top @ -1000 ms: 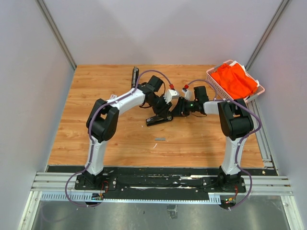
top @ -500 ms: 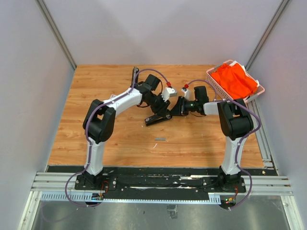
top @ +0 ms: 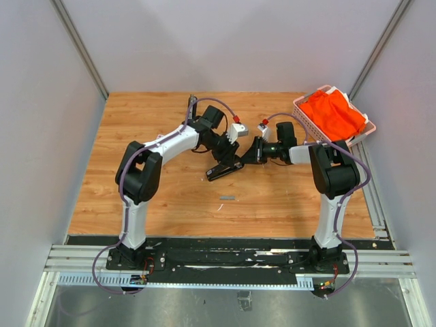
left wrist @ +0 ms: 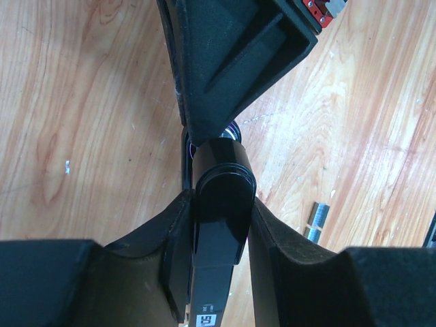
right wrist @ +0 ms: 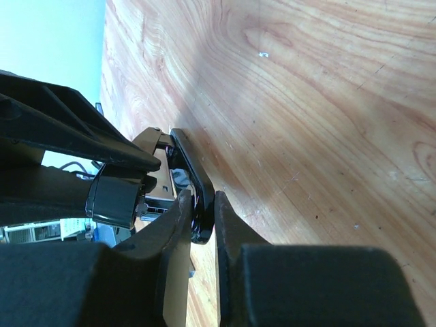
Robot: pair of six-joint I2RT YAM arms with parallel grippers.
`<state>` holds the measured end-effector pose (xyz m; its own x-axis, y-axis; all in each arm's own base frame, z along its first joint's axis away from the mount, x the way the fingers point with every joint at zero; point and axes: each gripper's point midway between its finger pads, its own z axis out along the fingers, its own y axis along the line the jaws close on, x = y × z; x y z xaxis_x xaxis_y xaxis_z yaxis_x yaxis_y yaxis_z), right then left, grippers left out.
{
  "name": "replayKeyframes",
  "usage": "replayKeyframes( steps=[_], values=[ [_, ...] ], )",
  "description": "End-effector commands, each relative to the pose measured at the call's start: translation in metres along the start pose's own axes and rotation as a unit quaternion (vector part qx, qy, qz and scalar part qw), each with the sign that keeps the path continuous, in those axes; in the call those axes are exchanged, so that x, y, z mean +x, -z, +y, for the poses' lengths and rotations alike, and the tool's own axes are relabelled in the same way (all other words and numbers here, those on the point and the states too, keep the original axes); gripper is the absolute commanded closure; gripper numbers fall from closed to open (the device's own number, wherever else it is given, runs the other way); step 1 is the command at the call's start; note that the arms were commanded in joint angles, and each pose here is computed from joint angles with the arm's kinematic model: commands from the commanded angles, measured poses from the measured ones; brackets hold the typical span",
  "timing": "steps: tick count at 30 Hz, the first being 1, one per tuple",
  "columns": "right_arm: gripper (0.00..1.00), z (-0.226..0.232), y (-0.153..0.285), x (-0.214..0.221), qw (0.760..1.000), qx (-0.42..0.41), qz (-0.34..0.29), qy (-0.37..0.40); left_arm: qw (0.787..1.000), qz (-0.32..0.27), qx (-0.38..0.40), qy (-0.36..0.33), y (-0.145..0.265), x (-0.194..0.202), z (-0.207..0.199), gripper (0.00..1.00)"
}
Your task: Unload the staples from the stapler
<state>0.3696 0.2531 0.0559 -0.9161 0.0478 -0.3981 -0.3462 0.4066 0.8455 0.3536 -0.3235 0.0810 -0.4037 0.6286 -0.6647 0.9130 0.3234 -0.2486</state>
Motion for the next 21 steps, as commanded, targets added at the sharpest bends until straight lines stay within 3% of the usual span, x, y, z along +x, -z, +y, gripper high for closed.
replayKeyframes(
  steps=[1, 21],
  values=[
    [0.99, -0.007, 0.003, 0.013, 1.0, -0.003, 0.014, -0.008, 0.996, -0.09, -0.011, -0.02, 0.029, -0.05, 0.005, 1.0],
    [1.0, -0.055, 0.015, 0.021, 0.996, 0.09, 0.021, -0.016, 0.988, -0.155, -0.012, -0.001, 0.058, -0.06, 0.007, 1.0]
  ],
)
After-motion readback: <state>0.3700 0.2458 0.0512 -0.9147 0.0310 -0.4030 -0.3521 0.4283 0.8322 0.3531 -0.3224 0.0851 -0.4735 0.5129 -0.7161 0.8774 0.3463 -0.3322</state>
